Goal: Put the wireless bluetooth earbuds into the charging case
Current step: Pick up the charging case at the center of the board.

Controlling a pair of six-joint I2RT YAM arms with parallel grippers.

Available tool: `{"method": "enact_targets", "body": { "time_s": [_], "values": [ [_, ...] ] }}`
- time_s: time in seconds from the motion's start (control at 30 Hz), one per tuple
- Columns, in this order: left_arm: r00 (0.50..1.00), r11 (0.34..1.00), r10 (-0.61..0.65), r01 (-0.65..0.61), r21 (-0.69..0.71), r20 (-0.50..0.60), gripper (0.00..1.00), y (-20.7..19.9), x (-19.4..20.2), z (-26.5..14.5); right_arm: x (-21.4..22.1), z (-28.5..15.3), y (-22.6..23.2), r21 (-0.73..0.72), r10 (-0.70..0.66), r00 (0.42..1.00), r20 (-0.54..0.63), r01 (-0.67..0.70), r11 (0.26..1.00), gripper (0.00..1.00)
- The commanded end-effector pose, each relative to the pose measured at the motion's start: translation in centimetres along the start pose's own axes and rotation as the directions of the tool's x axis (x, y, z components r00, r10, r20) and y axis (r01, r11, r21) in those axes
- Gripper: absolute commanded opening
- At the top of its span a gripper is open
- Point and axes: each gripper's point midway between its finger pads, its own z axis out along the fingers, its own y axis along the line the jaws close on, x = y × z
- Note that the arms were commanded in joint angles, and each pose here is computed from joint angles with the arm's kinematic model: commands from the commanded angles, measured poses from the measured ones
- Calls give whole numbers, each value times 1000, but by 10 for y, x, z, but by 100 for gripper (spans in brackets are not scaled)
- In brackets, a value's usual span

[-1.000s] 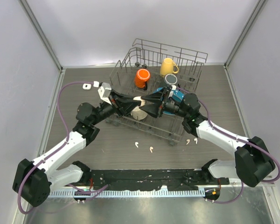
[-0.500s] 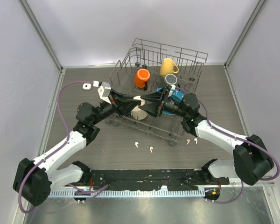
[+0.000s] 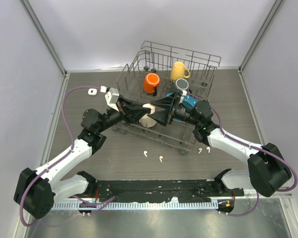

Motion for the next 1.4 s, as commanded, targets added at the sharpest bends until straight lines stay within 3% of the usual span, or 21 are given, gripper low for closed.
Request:
{"method": "enact_targets", "body": {
  "time_s": [0.0,0.27,0.37,0.4,0.43,0.57,0.77,1.37],
  "values": [
    [999,999,29,-30,30,21,0,-7,-9,1,8,0,20,-68,-50,999,-16,49,997,63],
    [999,998,35,-36,53,15,0,-10,-9,1,8,-1,19,-75,-43,999,-17,42,996,37],
    [999,998,33,-34,50,17,0,-11,-10,1,9,-1,20,-82,-47,999,-21,45,996,26],
    [999,999,28,-29,42,15,3,-9,-9,1,8,-1,20,-84,-47,999,-20,45,995,18],
    [1000,999,24,-25,39,11,6,-10,-9,0,9,-2,22,-92,-53,998,-21,51,994,13],
    [1000,999,28,-28,18,11,41,-7,-9,-2,10,-3,23,-99,-61,998,-22,58,993,3],
    [999,999,34,-34,12,1,65,-7,-7,-4,11,-3,24,-101,-64,998,-24,61,993,1],
    [1000,1000,9,-8,22,-4,43,-3,-1,1,15,-5,26,-103,-66,997,-33,62,993,1]
  ]
}}
